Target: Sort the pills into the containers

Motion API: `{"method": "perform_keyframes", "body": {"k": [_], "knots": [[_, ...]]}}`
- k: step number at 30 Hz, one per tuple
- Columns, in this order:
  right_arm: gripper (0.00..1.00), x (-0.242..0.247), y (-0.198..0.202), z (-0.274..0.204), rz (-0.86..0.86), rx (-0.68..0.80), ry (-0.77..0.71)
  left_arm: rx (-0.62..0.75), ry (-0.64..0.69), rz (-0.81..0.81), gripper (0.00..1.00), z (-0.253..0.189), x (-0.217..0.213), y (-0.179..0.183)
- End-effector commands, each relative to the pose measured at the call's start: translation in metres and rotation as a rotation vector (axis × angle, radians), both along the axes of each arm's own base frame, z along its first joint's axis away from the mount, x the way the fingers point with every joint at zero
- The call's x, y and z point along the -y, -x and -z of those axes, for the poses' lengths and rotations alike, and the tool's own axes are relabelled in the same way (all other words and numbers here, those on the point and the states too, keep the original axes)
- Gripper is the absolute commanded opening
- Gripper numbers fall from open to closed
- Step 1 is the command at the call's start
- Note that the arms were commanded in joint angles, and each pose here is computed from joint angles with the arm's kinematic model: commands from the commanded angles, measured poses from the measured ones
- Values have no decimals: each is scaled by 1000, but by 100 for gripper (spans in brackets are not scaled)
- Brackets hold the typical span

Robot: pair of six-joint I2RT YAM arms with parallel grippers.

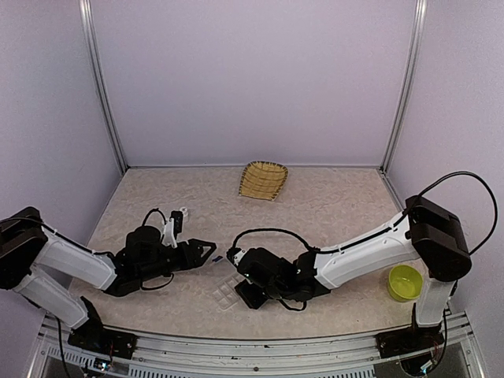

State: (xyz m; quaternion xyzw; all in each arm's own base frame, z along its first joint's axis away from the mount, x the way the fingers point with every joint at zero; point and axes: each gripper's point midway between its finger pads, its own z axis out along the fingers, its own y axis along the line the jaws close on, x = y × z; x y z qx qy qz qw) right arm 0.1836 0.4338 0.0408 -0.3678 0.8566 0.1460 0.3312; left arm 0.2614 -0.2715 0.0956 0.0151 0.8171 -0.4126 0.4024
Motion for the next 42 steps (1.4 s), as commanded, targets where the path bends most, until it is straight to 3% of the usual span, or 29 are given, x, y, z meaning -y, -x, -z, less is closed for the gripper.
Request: {"method": "perform_keyframes", "body": {"k": [1,3,5,7,15,23,42], "knots": [[56,5,7,13,-14,-27,55,73,-15,-14,67,-21,-7,-3],[56,5,6,13,-12,-26,54,85,-50,-14,74,-22,-10,-2],[56,4,6,11,-13,-25,52,86,-109,-20,94,-18,-13,-1],[56,4,6,11,-14,-25,54,95,-172,-26,99,-14,-17,2],[56,3,5,7,-18,-14,51,101,-317,18,99,0,-15,21],[56,4,4,6,-22,-6,56,70,-378,58,99,17,-10,25],[56,9,5,11,-30,-4,75,-89,-510,-34,83,64,-28,10]]}}
